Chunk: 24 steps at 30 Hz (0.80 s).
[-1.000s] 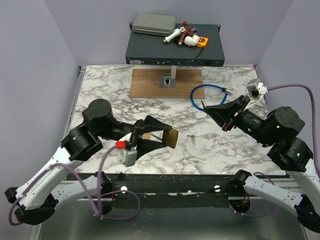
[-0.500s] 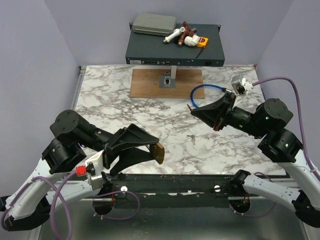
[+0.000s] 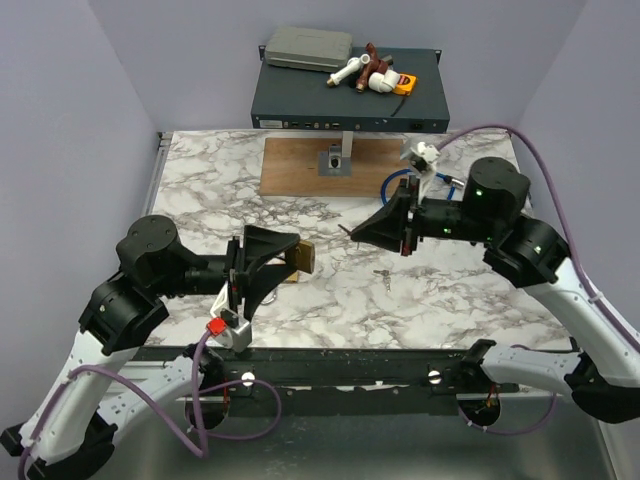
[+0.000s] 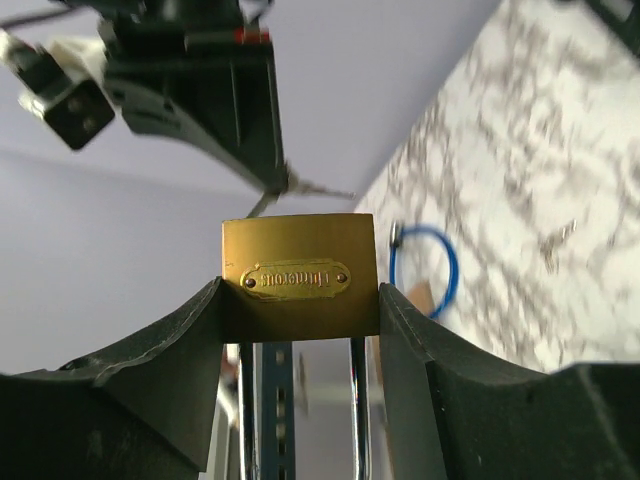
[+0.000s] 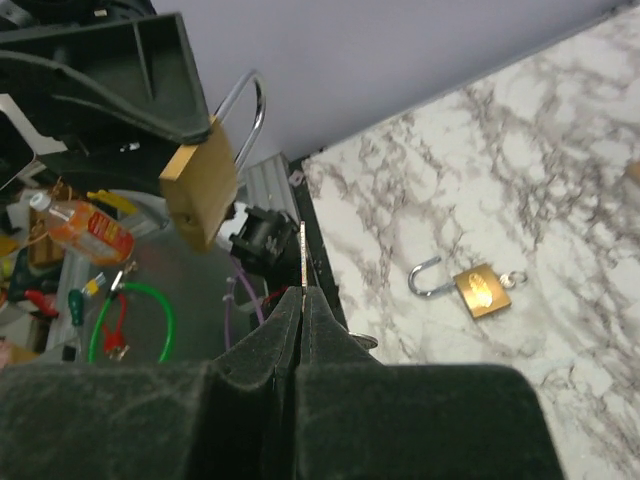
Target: Unlock with the key
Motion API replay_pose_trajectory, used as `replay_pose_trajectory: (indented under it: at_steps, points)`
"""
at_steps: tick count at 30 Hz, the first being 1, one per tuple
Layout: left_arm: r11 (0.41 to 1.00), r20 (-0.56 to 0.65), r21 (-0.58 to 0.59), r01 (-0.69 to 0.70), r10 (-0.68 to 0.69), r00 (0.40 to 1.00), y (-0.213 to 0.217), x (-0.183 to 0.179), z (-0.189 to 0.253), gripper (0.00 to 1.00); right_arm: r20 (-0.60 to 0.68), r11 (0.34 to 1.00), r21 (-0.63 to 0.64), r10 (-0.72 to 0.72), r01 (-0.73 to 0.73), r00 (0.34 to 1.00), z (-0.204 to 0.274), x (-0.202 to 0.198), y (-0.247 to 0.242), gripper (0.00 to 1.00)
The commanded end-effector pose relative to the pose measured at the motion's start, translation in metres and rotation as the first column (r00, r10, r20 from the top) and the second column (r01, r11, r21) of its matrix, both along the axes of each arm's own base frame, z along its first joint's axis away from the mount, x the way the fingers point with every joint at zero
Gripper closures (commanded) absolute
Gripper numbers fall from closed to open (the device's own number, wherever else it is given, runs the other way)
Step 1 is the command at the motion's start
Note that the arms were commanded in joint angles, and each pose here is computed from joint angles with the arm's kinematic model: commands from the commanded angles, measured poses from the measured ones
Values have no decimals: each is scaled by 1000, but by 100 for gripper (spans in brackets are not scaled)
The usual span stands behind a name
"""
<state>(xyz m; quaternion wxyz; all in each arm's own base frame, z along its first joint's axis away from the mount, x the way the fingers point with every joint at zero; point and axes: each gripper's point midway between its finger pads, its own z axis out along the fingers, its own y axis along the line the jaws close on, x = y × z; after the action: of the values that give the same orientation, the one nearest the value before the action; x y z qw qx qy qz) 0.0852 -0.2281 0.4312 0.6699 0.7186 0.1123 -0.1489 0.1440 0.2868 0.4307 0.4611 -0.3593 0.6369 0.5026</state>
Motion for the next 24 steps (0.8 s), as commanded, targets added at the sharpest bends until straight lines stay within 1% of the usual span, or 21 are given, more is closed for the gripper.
replay_pose_trajectory:
  at_steps: [1,3,5,8,11,16,24]
  points:
    - [971,157,69,-230,217,963,32,35,-24,100,-91,985,-118,118,-128,989,-29,-13,6,99]
    - [955,185,105,-276,254,949,41,43,-39,100,-118,977,-134,151,-167,981,-34,-14,11,99]
    - [948,185,122,-295,270,945,45,46,-49,100,-152,964,-152,197,-220,969,-38,-15,18,99]
    - [946,188,131,-296,269,944,45,47,-59,100,-194,947,-177,232,-266,953,-43,-14,24,99]
    - [951,195,126,-281,254,947,42,46,-64,100,-205,942,-164,257,-292,944,-45,-16,29,99]
    - [953,171,135,-273,249,953,39,50,-70,100,-263,934,-174,262,-313,929,-63,-15,37,99]
    - [957,164,127,-263,241,957,35,54,-77,100,-291,913,-245,253,-328,923,-89,-19,49,99]
